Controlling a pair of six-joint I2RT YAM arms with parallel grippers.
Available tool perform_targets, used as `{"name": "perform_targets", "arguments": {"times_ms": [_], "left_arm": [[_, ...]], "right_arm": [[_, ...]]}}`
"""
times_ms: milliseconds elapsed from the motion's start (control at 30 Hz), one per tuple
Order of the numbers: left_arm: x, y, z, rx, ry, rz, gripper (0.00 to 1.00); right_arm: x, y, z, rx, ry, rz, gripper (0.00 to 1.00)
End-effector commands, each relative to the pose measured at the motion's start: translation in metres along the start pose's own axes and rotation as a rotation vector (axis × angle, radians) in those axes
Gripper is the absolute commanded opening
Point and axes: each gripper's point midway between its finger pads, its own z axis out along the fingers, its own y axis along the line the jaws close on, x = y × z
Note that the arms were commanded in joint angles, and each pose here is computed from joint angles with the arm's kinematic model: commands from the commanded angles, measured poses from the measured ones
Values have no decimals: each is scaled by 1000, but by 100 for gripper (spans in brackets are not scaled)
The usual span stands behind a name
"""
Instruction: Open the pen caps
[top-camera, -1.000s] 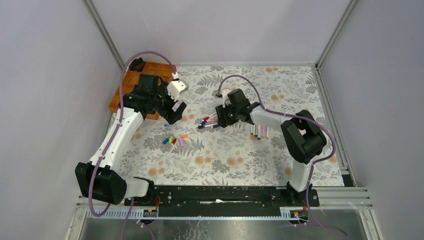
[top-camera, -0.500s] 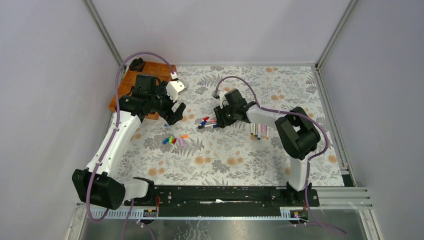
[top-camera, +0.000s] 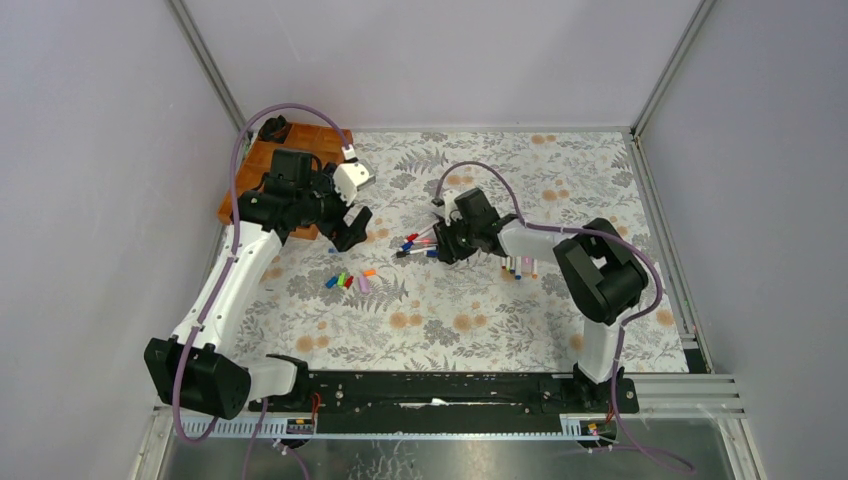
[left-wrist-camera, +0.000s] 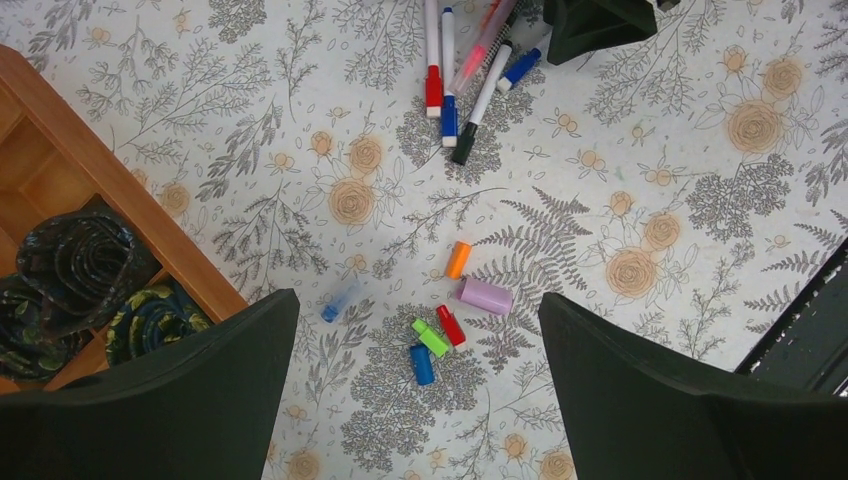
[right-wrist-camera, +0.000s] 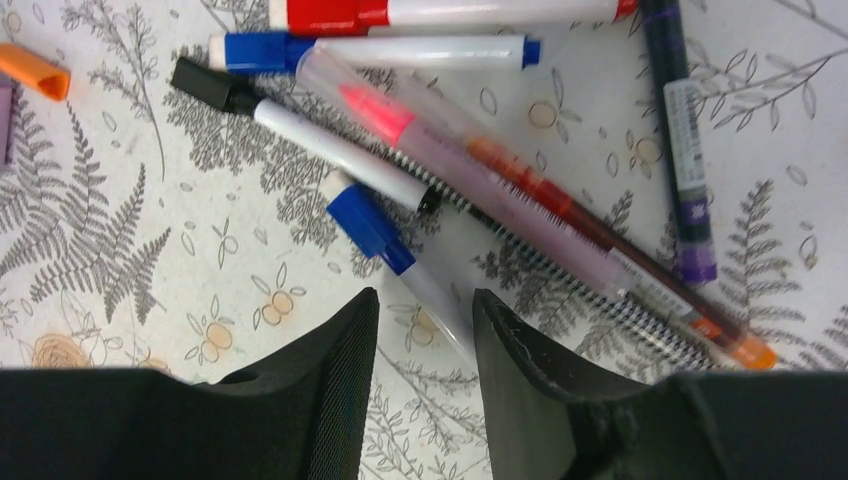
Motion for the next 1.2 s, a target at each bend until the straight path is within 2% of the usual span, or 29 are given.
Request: {"name": "perform_targets", "arguments": {"times_ms": [0, 200, 433, 633, 767, 900, 1033, 1167], "left_arm": [[0, -7, -1, 44, -4, 11, 99], [1, -33, -4, 183, -20, 37, 98], [11, -54, -6, 262, -44, 107, 98], [34, -75, 0, 376, -40, 176, 98], [52, -85, 9, 424, -60, 275, 98], [66, -94, 23, 446, -40, 369, 99], [85, -103, 42, 469, 42, 448, 98], [93, -114, 58, 497, 80, 464, 98]], "right_arm": [[25, 18, -13, -15, 32, 7, 45], [57, 33, -11, 26, 63, -33, 38], [82, 33, -5, 74, 119, -16, 24], [72, 41, -13, 64, 85, 3, 0], [44, 74, -35, -84, 18, 33, 0], [20, 126, -68, -390, 13, 86, 0], [20, 163, -94, -611, 102, 132, 0], [18, 180, -108, -734, 150, 157, 0]]}}
